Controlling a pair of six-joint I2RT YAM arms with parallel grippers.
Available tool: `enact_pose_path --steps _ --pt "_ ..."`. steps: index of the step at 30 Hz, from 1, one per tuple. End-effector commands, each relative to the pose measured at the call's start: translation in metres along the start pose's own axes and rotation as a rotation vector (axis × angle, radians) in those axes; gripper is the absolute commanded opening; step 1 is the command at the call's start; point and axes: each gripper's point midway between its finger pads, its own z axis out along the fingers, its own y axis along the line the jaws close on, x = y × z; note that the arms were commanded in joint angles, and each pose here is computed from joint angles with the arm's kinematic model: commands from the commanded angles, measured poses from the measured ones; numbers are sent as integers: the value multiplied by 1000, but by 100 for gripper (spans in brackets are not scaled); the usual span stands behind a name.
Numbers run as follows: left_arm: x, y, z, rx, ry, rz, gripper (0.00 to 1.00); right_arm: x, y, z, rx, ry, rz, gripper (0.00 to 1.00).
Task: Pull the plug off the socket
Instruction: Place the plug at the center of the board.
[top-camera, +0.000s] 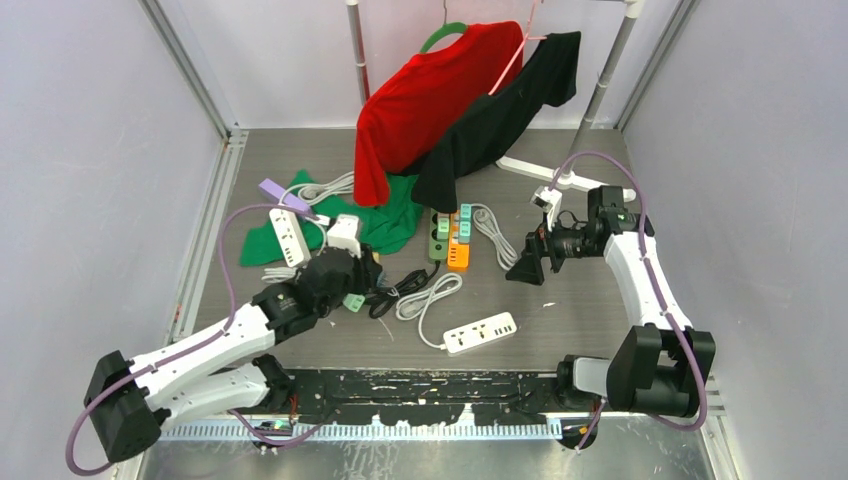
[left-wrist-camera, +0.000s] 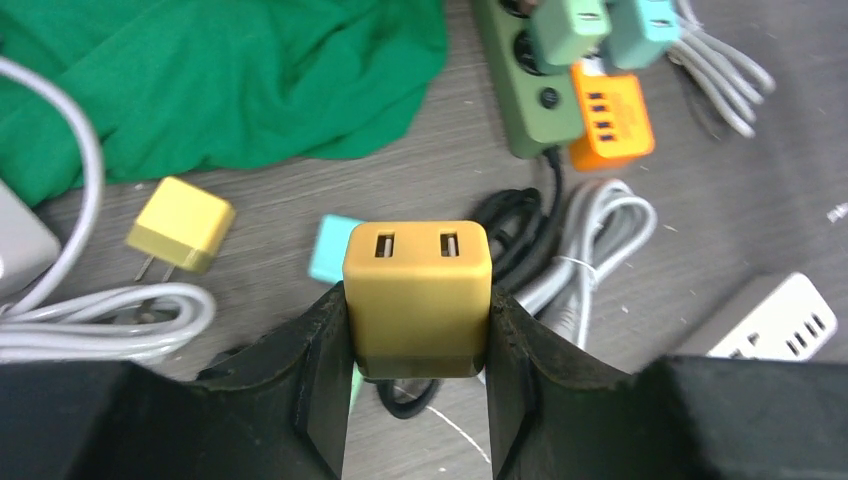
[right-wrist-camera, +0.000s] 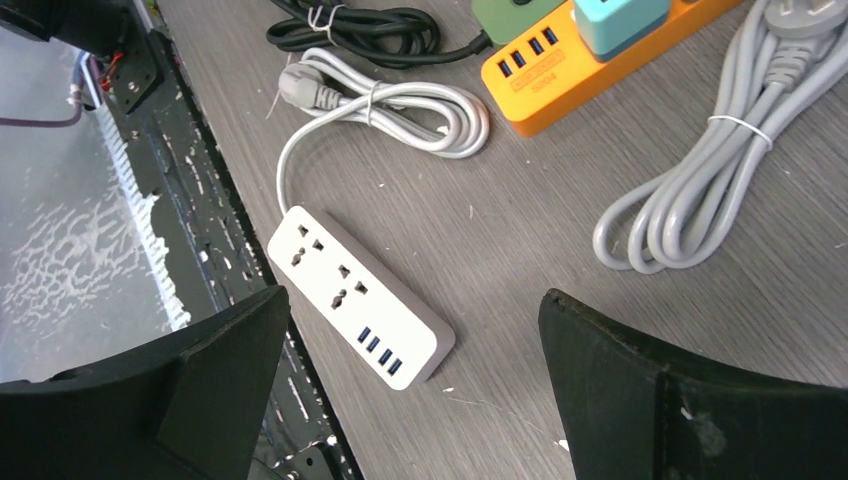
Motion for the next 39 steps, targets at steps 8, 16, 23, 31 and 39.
enact_pose_path --steps 8,16,23,31,39 --pt "8 52 28 -75 47 -199 0 -4 -12 -8 76 -10 -46 100" --pt "22 71 38 -152 106 -186 0 13 -21 -4 112 69 -78 100" --pt "40 81 44 -207 146 -193 4 26 -14 21 64 192 -151 100" --pt "43 89 58 -270 183 -154 12 27 -7 26 26 207 -149 100" --pt "35 95 60 -313 188 -106 44 26 -5 25 21 205 -156 100"
